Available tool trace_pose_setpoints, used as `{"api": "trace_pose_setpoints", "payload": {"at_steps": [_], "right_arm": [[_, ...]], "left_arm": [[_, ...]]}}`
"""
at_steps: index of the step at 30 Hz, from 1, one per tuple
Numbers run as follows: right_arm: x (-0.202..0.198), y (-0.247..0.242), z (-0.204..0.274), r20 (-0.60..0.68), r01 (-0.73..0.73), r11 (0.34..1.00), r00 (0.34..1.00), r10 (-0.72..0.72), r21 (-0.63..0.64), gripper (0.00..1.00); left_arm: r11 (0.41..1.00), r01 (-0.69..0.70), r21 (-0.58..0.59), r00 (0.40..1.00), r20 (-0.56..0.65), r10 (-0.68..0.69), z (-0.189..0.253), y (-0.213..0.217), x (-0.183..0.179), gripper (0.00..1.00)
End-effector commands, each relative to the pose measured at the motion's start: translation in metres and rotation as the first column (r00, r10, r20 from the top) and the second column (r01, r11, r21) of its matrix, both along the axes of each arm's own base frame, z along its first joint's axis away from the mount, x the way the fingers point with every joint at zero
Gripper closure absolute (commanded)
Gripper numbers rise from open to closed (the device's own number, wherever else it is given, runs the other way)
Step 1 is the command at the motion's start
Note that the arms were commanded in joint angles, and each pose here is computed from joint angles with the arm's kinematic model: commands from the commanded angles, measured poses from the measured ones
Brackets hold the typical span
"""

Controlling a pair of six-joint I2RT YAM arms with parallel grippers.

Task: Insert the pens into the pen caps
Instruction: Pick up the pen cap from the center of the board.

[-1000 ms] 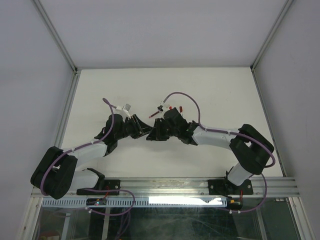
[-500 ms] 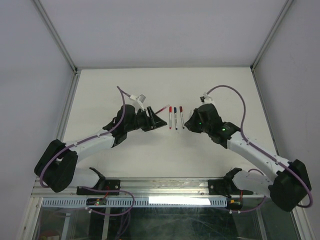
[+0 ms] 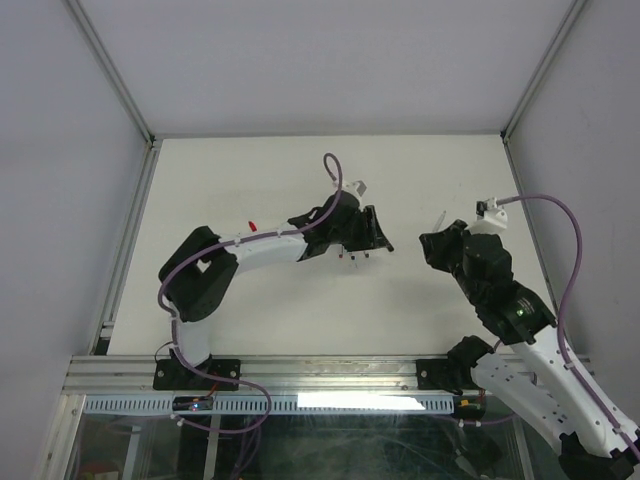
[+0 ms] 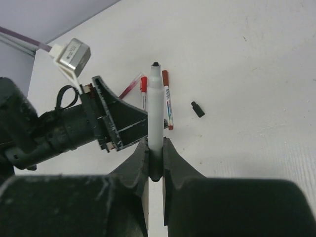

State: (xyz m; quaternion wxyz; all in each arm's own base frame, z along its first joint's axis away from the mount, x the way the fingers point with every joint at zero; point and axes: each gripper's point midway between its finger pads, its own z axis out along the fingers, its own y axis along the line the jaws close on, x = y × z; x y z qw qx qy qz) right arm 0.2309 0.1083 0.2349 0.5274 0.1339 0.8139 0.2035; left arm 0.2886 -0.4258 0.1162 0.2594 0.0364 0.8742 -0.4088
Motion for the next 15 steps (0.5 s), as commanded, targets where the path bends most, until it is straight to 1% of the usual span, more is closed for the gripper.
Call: {"api": "trace_pose_setpoints", "payload": {"at_steps": [1,3,4,7,8,12,15], "right_arm": [[-0.006,-0.016,0.018,0.045,0.048,0.999,0.998,-0.048,-0.012,1.00],[-0.010,-0.019,0.019,0.051,0.046,0.999,0.998,-0.046,-0.010,1.00],[-0.011,-0.020,0.018,0.051,0.045,0.999,0.998,-0.045,-0.011,1.00],[-0.015,-0.022,0.018,0.056,0.041,0.999,0.998,-0.041,-0.010,1.00],[-0.016,-0.022,0.018,0.057,0.038,0.999,0.998,-0.038,-0.010,1.00],[-0.020,-0.022,0.017,0.062,0.027,1.000,0.998,-0.026,-0.011,1.00],[-0.021,-0.023,0.017,0.066,0.022,1.000,0.998,-0.021,-0.016,1.00]], "left_arm": [[0.993,-0.057,0.100,0.998,0.040,0.054,-0.006,-0.025,0.018,0.53],[0.983,-0.082,0.165,0.996,0.051,0.075,-0.015,-0.035,0.025,0.52],[0.972,-0.099,0.213,0.995,0.047,0.091,-0.027,-0.037,0.029,0.52],[0.932,-0.174,0.318,0.984,0.082,0.156,-0.036,-0.041,0.041,0.51],[0.922,-0.202,0.329,0.979,0.102,0.178,-0.032,-0.044,0.047,0.51],[0.866,-0.285,0.411,0.958,0.145,0.246,-0.039,-0.038,0.059,0.50],[0.852,-0.319,0.416,0.947,0.166,0.274,-0.036,-0.040,0.067,0.49]]}}
